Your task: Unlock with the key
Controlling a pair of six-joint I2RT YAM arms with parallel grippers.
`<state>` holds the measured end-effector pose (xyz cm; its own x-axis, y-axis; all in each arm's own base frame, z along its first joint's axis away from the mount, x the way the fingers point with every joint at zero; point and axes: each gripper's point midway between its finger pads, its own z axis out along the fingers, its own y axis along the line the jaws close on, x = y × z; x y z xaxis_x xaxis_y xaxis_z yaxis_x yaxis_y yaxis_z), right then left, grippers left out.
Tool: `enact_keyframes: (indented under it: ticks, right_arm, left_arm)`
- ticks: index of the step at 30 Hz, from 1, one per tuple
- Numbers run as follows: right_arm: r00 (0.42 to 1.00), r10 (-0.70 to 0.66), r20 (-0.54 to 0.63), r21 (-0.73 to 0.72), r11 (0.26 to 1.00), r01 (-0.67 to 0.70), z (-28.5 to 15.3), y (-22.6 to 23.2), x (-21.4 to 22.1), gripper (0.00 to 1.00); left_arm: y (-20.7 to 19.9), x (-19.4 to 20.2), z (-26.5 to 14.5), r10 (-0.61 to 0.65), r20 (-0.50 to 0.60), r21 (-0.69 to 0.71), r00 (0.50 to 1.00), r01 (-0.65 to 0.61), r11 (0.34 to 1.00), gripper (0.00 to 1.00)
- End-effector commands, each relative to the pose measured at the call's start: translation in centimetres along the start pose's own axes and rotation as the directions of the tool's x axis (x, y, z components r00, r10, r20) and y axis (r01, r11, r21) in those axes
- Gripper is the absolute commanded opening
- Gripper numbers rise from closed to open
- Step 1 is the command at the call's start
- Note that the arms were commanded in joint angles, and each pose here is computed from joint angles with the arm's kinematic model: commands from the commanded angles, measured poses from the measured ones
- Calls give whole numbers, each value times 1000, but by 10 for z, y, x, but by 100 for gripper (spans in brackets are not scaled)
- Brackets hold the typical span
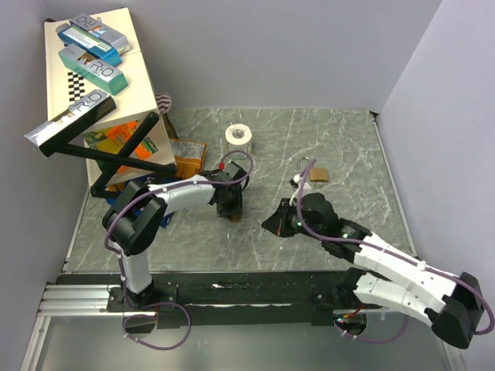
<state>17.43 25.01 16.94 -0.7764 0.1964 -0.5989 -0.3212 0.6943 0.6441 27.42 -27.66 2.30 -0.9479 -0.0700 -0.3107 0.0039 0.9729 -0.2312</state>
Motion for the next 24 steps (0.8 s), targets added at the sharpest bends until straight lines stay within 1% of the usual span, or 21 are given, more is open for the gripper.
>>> enact_keyframes:
  ticks: [1,2,4,8,11,13,14,19,24]
  right_arm:
    - [995,24,95,-107,994,-14,26,12,-11,0]
    - [993,28,119,-132,991,-12,30,16,-15,0]
    - [994,40,106,-109,994,-29,44,6,-5,0]
    - [994,62,93,-114,992,-51,70,3,5,0]
    - [996,75,40,-83,994,-71,98,-9,21,0]
    - [995,90,42,-104,991,-85,108,-5,21,0]
    - [994,104,23,-82,991,-102,116,-13,29,0]
    - [986,168,25,-65,984,-166,132,-26,39,0]
    - [984,177,4,-40,984,-176,143,-35,48,0]
  left_arm:
    - [3,28,2,-36,-136,57,990,44,997,1]
    - [5,29,1,-45,-144,57,989,54,997,1]
    - [7,25,0,-65,-143,66,988,75,995,1]
    - [8,18,-2,-100,-139,91,985,113,989,1]
    - [7,18,-1,-125,-152,103,980,141,985,1]
    - [5,19,1,-148,-160,115,976,168,979,1]
    - [3,19,0,-155,-160,122,975,175,977,1]
    - [5,21,3,-171,-162,120,972,191,974,1]
    - [5,22,4,-170,-165,122,972,192,974,1]
